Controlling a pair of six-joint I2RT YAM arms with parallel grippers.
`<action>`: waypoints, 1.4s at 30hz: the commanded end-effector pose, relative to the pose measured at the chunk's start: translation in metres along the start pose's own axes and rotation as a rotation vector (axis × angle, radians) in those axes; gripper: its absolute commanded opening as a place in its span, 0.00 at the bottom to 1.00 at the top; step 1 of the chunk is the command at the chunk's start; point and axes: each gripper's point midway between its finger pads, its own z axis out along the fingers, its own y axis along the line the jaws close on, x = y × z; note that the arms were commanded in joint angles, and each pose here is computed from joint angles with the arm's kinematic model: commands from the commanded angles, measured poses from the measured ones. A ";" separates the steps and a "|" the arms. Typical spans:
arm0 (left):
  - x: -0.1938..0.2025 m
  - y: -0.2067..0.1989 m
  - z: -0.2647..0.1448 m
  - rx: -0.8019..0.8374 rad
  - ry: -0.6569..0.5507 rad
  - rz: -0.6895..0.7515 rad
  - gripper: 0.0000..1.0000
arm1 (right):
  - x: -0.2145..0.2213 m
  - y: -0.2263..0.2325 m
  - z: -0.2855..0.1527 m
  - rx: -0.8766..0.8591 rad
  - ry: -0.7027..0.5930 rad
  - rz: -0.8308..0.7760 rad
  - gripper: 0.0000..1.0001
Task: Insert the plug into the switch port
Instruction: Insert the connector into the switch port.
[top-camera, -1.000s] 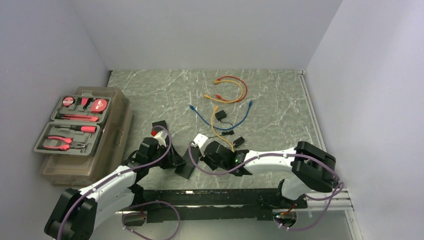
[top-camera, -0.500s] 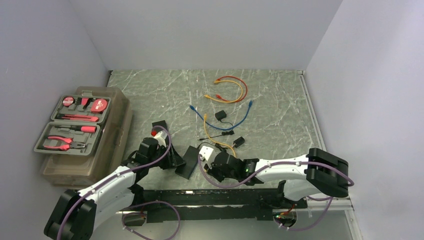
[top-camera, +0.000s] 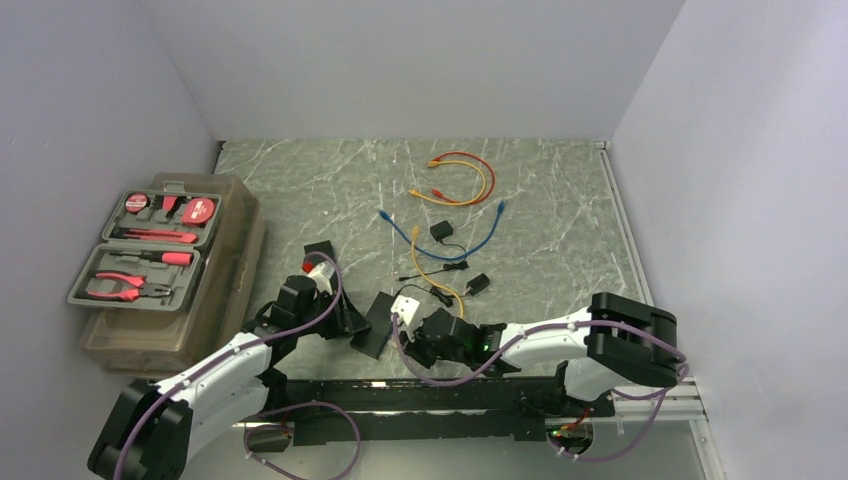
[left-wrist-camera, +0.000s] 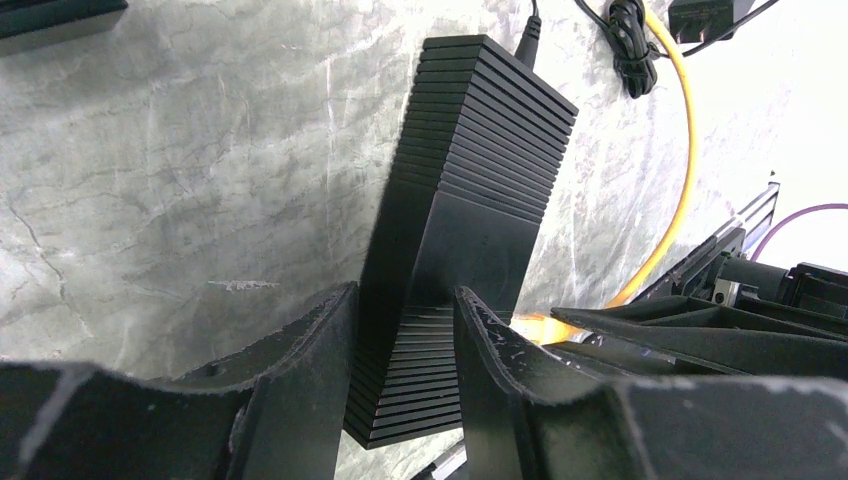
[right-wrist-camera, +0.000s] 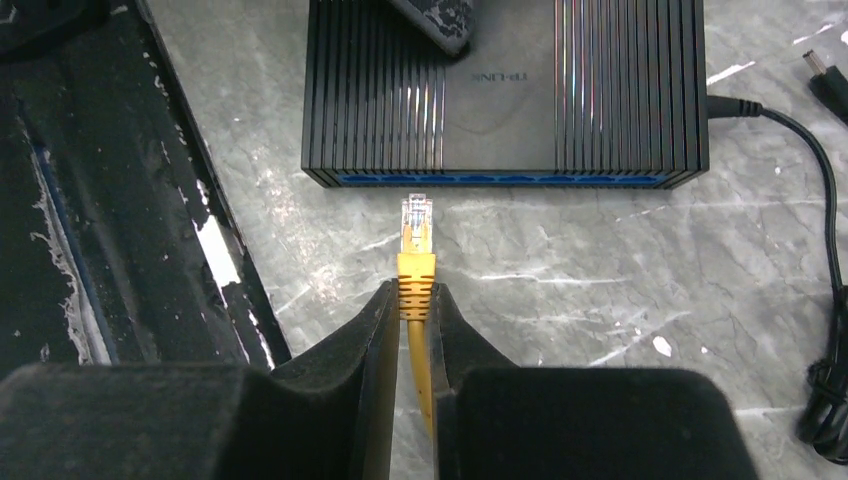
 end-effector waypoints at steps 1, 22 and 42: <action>0.005 0.000 -0.002 0.014 0.009 0.021 0.45 | -0.039 0.009 0.006 -0.020 -0.142 0.019 0.00; 0.011 0.002 -0.003 0.019 0.022 0.004 0.40 | -0.032 0.014 0.005 -0.003 -0.183 0.033 0.00; 0.015 0.006 -0.001 0.008 0.035 -0.007 0.37 | -0.019 0.013 -0.003 0.045 -0.210 0.051 0.00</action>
